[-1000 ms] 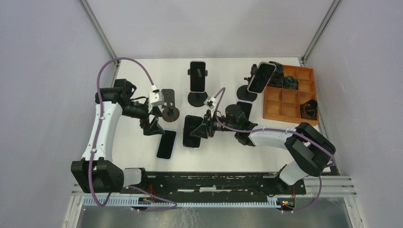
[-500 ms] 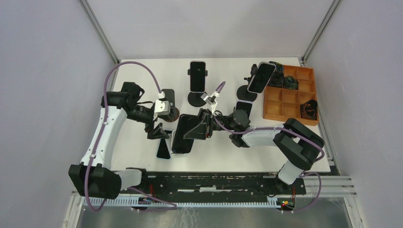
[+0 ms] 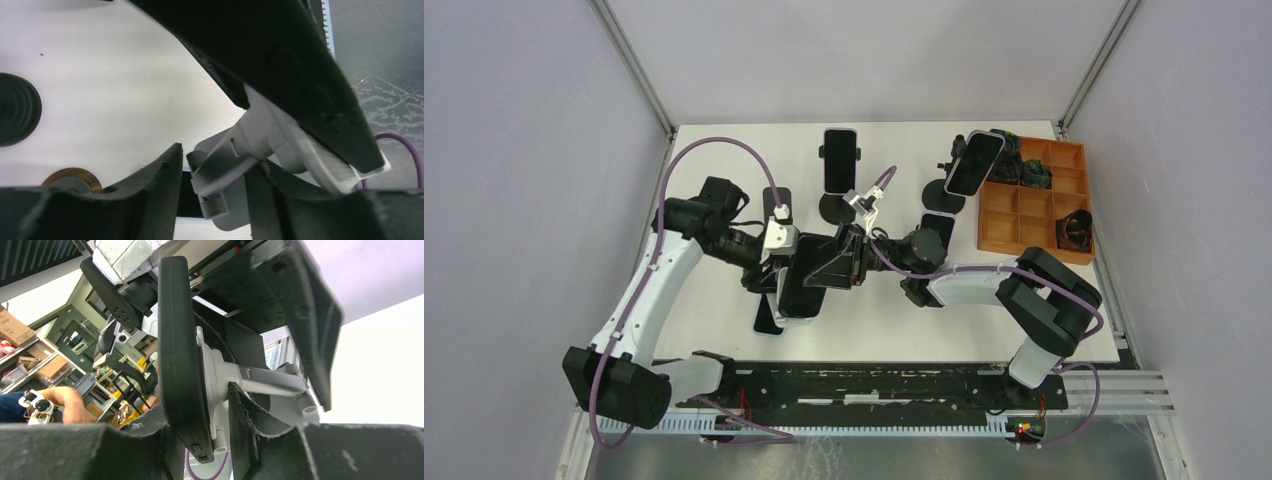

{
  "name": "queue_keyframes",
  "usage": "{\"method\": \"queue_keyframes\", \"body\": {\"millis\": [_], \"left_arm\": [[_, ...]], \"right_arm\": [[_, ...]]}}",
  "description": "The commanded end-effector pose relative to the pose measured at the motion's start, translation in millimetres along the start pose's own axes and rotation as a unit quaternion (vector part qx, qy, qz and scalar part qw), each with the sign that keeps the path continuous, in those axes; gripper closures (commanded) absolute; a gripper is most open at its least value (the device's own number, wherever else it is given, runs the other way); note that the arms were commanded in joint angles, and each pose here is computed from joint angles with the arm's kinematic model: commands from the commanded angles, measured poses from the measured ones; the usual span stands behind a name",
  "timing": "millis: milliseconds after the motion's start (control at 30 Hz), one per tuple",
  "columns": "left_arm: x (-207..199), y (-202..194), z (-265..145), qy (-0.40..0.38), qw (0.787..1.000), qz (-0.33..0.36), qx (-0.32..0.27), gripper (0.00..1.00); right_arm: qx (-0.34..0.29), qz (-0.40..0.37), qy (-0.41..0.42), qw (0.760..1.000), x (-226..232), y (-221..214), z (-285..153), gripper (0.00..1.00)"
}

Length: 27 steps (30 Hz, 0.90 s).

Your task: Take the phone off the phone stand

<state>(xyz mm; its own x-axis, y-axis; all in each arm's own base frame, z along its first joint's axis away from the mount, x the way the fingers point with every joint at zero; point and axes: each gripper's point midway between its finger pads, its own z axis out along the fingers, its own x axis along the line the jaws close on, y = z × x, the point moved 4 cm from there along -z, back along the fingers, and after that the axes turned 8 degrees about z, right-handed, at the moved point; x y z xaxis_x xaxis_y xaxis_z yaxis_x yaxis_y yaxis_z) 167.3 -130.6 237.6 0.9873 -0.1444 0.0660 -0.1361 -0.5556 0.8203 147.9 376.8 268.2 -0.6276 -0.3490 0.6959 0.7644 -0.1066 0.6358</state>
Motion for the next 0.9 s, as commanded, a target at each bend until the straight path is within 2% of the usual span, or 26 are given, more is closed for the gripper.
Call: {"method": "queue_keyframes", "body": {"millis": [0, 167, 267, 467, 533, 700, 867], "left_arm": [[8.1, 14.9, -4.6, 0.025, 0.999, 0.023, -0.018, 0.55], [5.5, 17.4, -9.0, 0.029, 0.999, 0.044, -0.011, 0.77], [3.4, 16.0, -10.7, 0.024, 0.999, 0.049, -0.001, 0.97], [2.9, 15.4, -14.4, 0.027, 0.998, 0.057, 0.013, 0.98], [3.4, 15.4, -15.6, 0.032, 0.997, 0.063, 0.017, 0.98], [4.6, 14.6, -17.4, 0.041, 0.996, 0.073, 0.025, 0.98], [8.0, 13.9, -19.1, 0.047, 0.996, 0.073, 0.032, 0.98]], "right_arm": [[-0.034, -0.06, 0.06, 0.996, 33.9, 20.7, 13.8, 1.0], [-0.034, -0.05, 0.045, 0.997, 31.5, 17.3, 9.7, 1.0], [-0.033, -0.042, 0.032, 0.998, 26.9, 15.8, 7.7, 0.97], [-0.053, -0.022, 0.012, 0.998, 20.4, 20.3, -1.4, 0.95], [-0.064, -0.013, 0.012, 0.998, 19.9, 22.3, -8.0, 0.87], [-0.087, 0.004, 0.02, 0.996, 23.7, 25.2, -22.4, 0.86], [-0.092, 0.009, 0.025, 0.995, 27.6, 25.7, -27.4, 0.8]]}}
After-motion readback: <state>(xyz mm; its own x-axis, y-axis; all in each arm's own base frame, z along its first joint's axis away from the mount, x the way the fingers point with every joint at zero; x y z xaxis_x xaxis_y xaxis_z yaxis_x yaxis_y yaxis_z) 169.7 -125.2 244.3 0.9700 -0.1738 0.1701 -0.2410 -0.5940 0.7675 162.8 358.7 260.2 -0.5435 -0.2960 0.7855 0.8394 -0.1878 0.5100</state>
